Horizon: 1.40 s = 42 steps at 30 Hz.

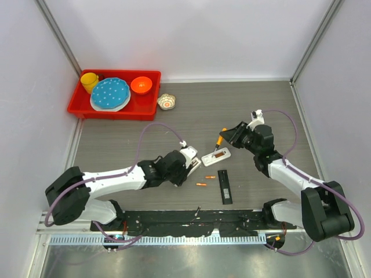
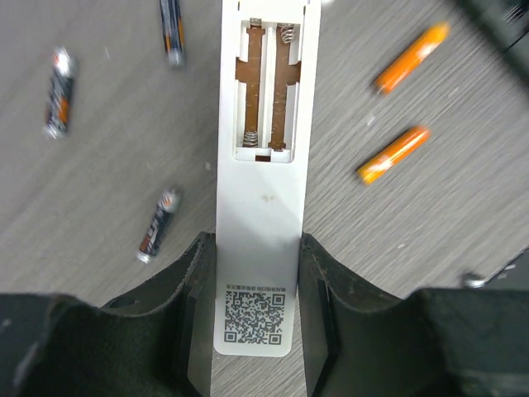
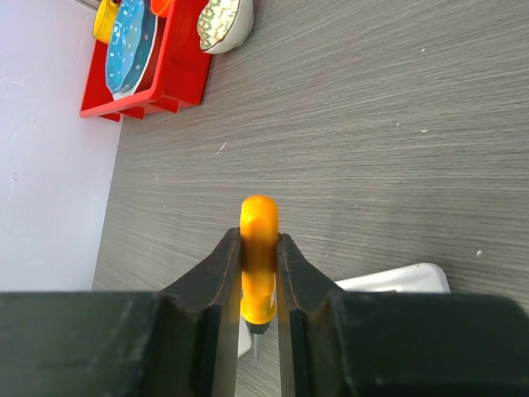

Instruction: Unload the batteries from the remote control

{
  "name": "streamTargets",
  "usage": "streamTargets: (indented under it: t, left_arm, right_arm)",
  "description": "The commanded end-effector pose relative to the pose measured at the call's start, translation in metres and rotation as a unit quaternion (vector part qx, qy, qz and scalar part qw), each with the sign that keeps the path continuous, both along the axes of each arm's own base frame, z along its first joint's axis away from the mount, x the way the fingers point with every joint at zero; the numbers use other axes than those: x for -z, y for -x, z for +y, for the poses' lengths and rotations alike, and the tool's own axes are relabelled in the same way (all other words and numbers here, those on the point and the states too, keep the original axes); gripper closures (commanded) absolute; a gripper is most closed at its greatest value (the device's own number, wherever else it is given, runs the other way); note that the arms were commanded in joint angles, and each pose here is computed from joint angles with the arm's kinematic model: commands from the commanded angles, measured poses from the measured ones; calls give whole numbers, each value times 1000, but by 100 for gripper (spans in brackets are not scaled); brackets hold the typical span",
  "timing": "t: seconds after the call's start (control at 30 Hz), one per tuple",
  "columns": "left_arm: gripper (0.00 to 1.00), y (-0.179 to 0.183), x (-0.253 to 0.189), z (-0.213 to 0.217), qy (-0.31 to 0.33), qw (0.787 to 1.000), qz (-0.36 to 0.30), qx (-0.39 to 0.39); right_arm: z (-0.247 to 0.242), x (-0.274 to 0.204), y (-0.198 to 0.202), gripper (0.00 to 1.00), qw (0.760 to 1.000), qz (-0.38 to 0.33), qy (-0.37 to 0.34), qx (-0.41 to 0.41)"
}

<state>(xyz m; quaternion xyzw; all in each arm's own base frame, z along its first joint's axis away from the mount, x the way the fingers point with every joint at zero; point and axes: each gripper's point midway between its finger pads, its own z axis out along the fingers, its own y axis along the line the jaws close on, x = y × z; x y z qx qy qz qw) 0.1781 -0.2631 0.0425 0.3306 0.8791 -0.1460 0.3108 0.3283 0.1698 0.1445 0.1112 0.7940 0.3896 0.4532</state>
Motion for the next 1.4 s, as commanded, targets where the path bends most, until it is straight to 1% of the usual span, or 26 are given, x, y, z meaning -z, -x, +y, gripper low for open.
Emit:
streamTargets:
  t: [0.0,0.1,0.2,0.37,0.53,0.63,0.8,1.07,1.23,1.27,1.37]
  left_arm:
    - [100,-24,-88,-34,79,994,-69,17]
    - [100,-34,-122,-40,97,991,-94,19]
    - [100,-42,-145,-35,103,989,-108,8]
    - [100,-45,-181,-15,131,981,-142,-18]
    - [100,-48,-189,17,144,976,-151,-62]
    - [100,-51,-186,37,145,973,-150,-97]
    - [100,-56,-167,56,144,972,-123,-137]
    - [100,-61,-129,58,132,978,-45,-156]
    - [100,-72,-105,70,124,973,7,-194]
    - [100,-70,-100,68,128,973,23,-192]
    - [100,-74,-91,77,135,966,43,-218]
  right_arm:
    - [-2,-23,0,99,999,-38,-2,-3]
    - [-3,-23,2,99,999,-37,1,-3]
    - [-6,-25,3,99,999,-39,8,0]
    - [-11,-25,5,99,999,-42,17,7]
    - [-11,-25,6,99,999,-41,19,6]
    - [-10,-24,6,99,999,-40,16,3]
    - [-10,-22,6,99,999,-37,16,2]
    - [-10,-18,7,99,999,-32,17,3]
    - [-10,-19,7,99,999,-32,17,3]
    - [-10,-18,7,99,999,-30,17,3]
    - [-12,-18,7,99,999,-31,20,6]
